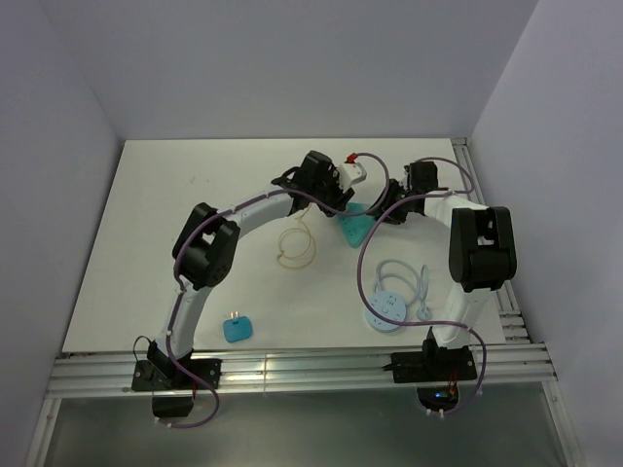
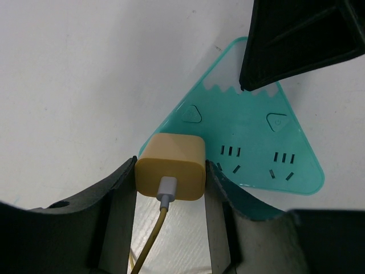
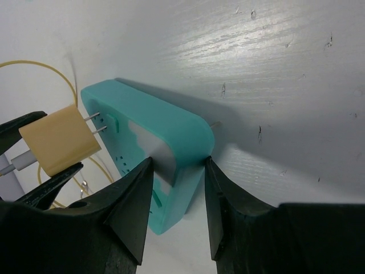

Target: Insert the plug

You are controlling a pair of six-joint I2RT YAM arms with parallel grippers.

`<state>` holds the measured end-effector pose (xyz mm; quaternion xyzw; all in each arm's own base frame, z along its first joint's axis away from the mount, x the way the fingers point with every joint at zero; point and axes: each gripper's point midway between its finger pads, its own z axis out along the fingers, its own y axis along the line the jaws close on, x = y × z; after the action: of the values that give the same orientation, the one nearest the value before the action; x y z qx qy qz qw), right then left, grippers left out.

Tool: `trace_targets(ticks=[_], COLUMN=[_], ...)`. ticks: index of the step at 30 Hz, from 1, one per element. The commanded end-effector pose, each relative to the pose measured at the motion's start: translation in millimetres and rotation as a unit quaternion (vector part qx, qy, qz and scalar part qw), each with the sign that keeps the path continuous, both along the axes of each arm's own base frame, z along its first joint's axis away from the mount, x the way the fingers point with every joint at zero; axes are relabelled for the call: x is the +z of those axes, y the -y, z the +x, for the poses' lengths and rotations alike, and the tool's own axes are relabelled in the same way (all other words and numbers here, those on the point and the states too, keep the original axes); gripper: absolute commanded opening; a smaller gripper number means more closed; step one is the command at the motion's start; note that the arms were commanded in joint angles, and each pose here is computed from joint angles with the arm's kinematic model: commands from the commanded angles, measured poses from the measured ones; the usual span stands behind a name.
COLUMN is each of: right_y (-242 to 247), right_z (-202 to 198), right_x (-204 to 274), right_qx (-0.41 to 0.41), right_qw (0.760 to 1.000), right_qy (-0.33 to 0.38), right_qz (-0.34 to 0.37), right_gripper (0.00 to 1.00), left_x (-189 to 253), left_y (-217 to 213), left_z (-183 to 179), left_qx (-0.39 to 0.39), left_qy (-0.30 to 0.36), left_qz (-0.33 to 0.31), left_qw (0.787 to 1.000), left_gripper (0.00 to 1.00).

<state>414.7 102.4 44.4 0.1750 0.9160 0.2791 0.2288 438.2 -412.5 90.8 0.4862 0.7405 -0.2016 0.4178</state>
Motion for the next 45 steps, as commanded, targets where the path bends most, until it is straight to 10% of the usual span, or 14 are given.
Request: trace_targets(ticks=[1, 31, 45], right_y=[4, -47, -28], right_z=[-12, -51, -31], right_x=[-21, -23, 42], right_qx=[0.007, 0.104, 0.071], right_qw=[0.999, 0.991, 0.995], right_qy=[-0.036, -0.074, 0.008], right_qz=[-0.037, -0.037, -0.073], right_gripper=[0.00, 0.00, 0.52], left_x=[1, -49, -44], left_y=[11, -15, -23], left_z=[3, -33, -28], left_qx=[-0.014, -0.018, -0.005], left_qy=[-0.003, -0.070, -0.056], left_qz=[0.005, 0.079, 0.085], left_qw=[1.000, 0.994, 0.995], left_gripper=[0.00, 0.00, 0.00])
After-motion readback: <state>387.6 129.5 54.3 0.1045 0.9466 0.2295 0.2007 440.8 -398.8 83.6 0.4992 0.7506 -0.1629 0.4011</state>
